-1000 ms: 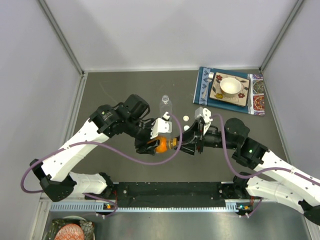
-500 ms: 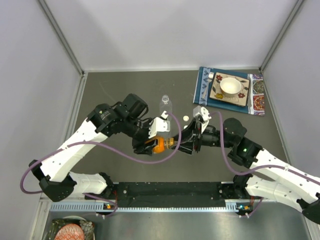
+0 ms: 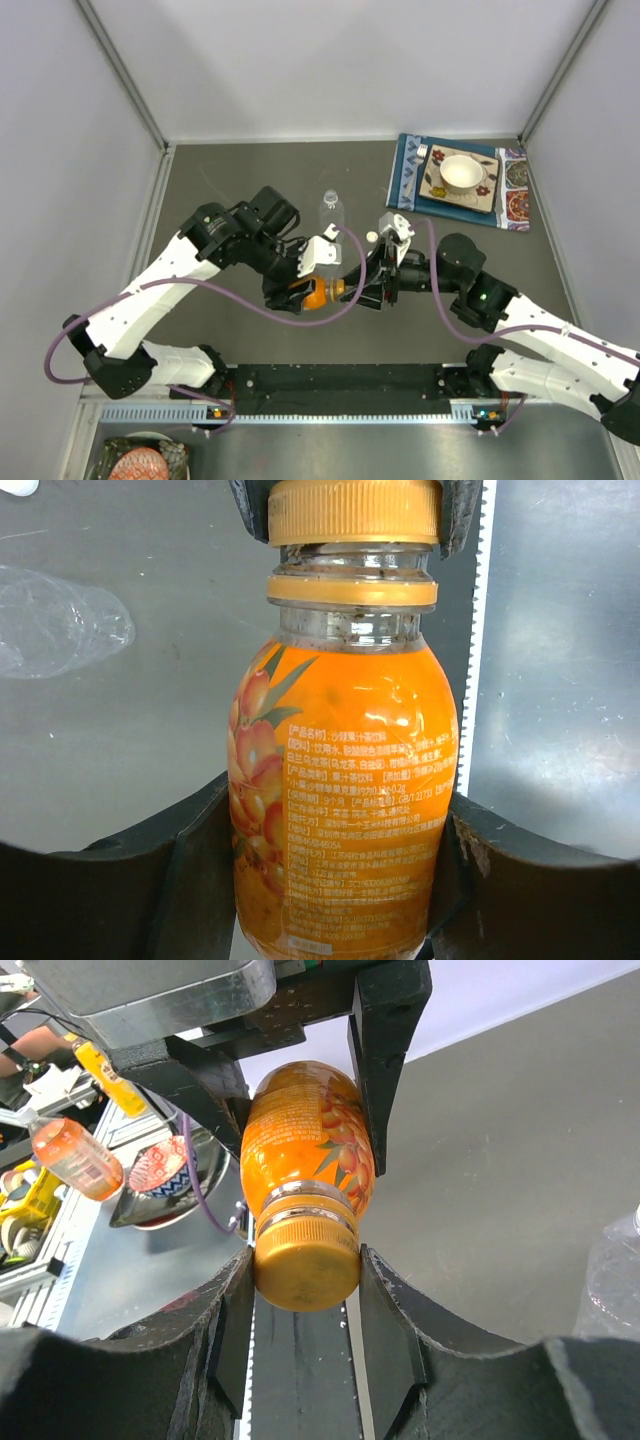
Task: Screw on the bottle caps
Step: Screw the bottle cap onto the plastic bottle.
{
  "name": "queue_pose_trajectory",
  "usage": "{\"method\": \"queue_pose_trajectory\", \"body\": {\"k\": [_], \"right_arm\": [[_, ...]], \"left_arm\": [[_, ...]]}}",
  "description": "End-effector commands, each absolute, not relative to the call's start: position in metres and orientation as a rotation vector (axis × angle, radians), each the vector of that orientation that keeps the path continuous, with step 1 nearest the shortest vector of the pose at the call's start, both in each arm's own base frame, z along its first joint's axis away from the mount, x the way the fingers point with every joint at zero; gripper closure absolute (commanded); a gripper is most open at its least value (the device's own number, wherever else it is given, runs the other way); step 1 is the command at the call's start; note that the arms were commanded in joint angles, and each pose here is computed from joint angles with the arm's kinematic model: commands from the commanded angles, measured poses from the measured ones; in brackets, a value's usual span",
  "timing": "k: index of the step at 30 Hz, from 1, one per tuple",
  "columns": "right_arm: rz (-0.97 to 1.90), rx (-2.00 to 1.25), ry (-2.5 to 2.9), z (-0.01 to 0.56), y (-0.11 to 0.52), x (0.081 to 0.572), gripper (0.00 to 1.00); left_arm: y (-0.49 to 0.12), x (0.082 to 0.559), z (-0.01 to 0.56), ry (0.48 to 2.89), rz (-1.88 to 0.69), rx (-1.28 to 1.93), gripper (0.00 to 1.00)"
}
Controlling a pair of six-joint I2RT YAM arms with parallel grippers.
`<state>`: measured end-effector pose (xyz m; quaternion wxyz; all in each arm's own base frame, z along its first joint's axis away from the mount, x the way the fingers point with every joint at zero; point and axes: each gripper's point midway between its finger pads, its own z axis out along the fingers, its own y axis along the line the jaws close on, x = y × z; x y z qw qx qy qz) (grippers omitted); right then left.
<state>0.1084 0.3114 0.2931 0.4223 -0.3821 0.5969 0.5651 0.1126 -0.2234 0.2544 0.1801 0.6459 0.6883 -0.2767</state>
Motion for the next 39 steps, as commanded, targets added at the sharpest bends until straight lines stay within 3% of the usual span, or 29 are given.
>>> {"method": "queue_pose_trajectory", "body": {"k": [1, 14, 39], "right_arm": [[1.452, -0.951, 1.439, 0.307, 0.316, 0.106, 0.67], [1.581, -0.931, 1.442, 0.316, 0.335, 0.107, 0.69], [1.859, -0.795, 1.506, 0.346, 0.342, 0.094, 0.76]], "left_arm": [[-0.272, 0.125, 0.303, 1.625, -0.899, 1.757, 0.64], [-0.289, 0.155, 0.326, 1.588, -0.801, 1.612, 0.70], [-0.306, 0.191, 0.350, 1.482, -0.629, 1.479, 0.71]]}}
